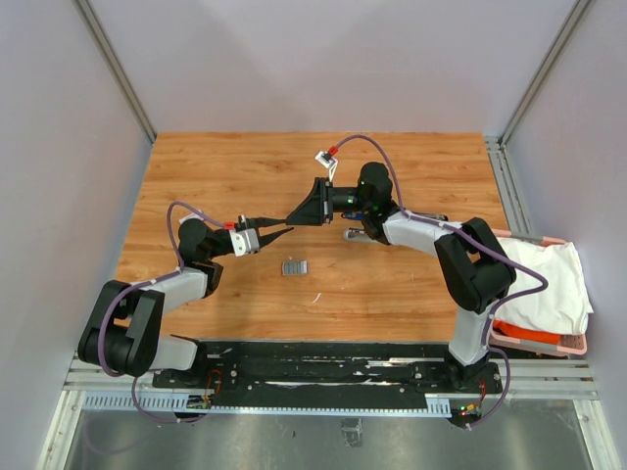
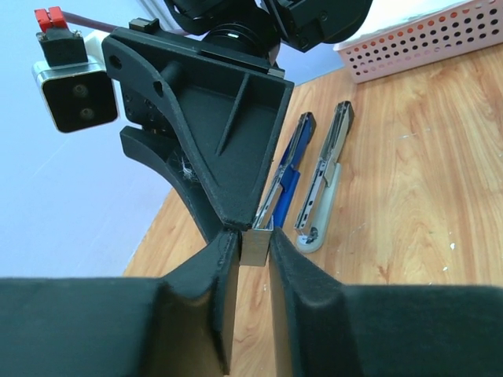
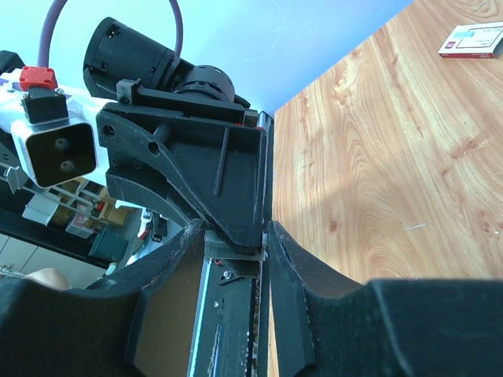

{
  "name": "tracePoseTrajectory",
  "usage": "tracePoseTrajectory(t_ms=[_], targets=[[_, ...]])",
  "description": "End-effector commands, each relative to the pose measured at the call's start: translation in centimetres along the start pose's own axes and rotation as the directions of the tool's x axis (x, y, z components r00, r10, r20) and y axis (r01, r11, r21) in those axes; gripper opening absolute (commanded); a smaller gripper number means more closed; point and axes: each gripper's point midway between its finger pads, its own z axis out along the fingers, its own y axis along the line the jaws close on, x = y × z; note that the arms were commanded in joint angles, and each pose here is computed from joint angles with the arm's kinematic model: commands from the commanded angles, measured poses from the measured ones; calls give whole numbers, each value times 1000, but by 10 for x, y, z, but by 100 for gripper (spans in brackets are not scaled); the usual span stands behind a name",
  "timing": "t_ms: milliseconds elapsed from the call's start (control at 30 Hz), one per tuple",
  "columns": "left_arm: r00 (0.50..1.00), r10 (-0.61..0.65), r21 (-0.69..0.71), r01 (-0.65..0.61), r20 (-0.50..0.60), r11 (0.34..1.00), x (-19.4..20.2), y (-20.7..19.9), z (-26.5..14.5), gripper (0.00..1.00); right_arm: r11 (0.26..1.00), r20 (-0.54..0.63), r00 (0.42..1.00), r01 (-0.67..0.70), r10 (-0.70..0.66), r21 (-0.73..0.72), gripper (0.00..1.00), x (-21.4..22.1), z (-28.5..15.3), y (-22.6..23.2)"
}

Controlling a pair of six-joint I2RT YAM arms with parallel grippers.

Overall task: Unload the staples from the stapler
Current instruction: Place the staple in the staple box.

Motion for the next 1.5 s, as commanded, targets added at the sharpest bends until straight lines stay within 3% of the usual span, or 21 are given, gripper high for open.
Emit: tracePoseTrajectory(t_ms=[0,33,200,700,1267,1467], targets=[[1000,5,-22,-5,5,1000,-1,3,2,33,999,23,999,38,-37,-12,38,-6,-4,3],[1000,7,-26,-7,4,1000,-1,3,1,41,999,23,999,36,-36,-14,38,-6,-4,3],[1000,10,-39,-10,3,999,-3,4,1,43,999,27,999,36,-36,-8,38,-7,-6,2],[1000,5,-37,-5,-6,999,-2,4,-1,32,1000,39,999,29,-30,6,38,-9,-13,-5],[999,-21,-42,22,35,999,-12,5,2,30,1000,40,999,20,-21,15,38,-8,-13,-11],[998,-43,-36,44,43,998,-12,4,3,24,1000,40,999,16,-17,16,39,-8,-13,-12]])
